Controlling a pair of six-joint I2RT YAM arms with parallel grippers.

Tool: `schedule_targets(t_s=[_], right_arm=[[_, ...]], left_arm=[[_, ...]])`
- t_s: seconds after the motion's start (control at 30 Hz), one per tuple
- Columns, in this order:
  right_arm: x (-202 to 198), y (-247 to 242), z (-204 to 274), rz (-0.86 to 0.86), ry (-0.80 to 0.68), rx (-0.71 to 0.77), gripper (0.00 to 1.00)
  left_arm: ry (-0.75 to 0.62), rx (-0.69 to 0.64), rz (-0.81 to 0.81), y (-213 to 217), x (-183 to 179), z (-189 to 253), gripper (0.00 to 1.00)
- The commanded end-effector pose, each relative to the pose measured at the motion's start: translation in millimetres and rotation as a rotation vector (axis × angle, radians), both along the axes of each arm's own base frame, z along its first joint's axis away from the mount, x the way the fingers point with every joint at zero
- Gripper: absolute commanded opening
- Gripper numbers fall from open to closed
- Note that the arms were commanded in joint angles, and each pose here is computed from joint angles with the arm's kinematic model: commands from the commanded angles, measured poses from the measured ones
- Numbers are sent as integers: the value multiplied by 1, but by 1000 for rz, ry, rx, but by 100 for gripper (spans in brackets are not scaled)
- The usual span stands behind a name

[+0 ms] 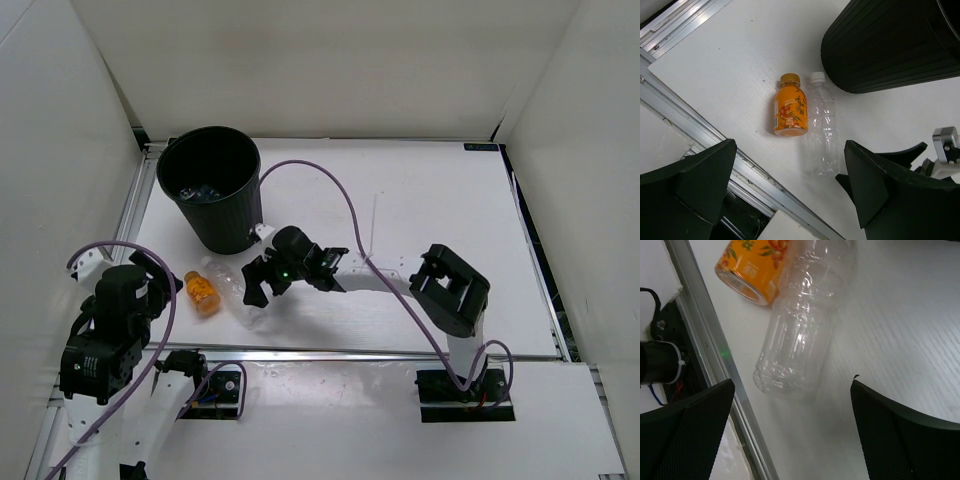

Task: Put the plastic bottles in the bin

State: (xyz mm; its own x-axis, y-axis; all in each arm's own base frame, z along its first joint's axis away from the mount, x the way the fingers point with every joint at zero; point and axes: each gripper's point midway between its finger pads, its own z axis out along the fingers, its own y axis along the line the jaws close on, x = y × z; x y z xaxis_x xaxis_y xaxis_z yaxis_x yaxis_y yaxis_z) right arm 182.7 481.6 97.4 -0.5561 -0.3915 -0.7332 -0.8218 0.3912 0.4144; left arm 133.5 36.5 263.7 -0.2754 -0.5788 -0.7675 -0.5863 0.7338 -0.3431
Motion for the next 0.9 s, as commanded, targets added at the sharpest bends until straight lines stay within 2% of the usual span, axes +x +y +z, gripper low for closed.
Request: schedule_targets(t_s=[0.0, 0.2, 0.33, 0.43, 0.57, 0.77, 0.87], right_arm=[[-1, 30, 36, 35, 14, 132, 100], [-2, 49, 18, 48, 64, 102, 98], [1, 65, -4, 53, 123, 50, 86], [-4, 63, -15, 66, 162, 22, 85], [-9, 58, -27, 72, 187, -10, 78], [-17, 44, -47, 60, 229, -70, 77], [-14, 49, -42, 53, 237, -66, 81]], left_arm=[[58, 12, -1, 3, -16, -6, 100], [81, -2, -89, -9, -16, -8, 100], [70, 9, -110, -10, -16, -2, 100], [62, 16, -116, -10, -17, 2, 100], [43, 26, -100, -6, -19, 6, 100], [41, 17, -80, -4, -21, -2, 100], [50, 18, -80, -4, -23, -7, 100]])
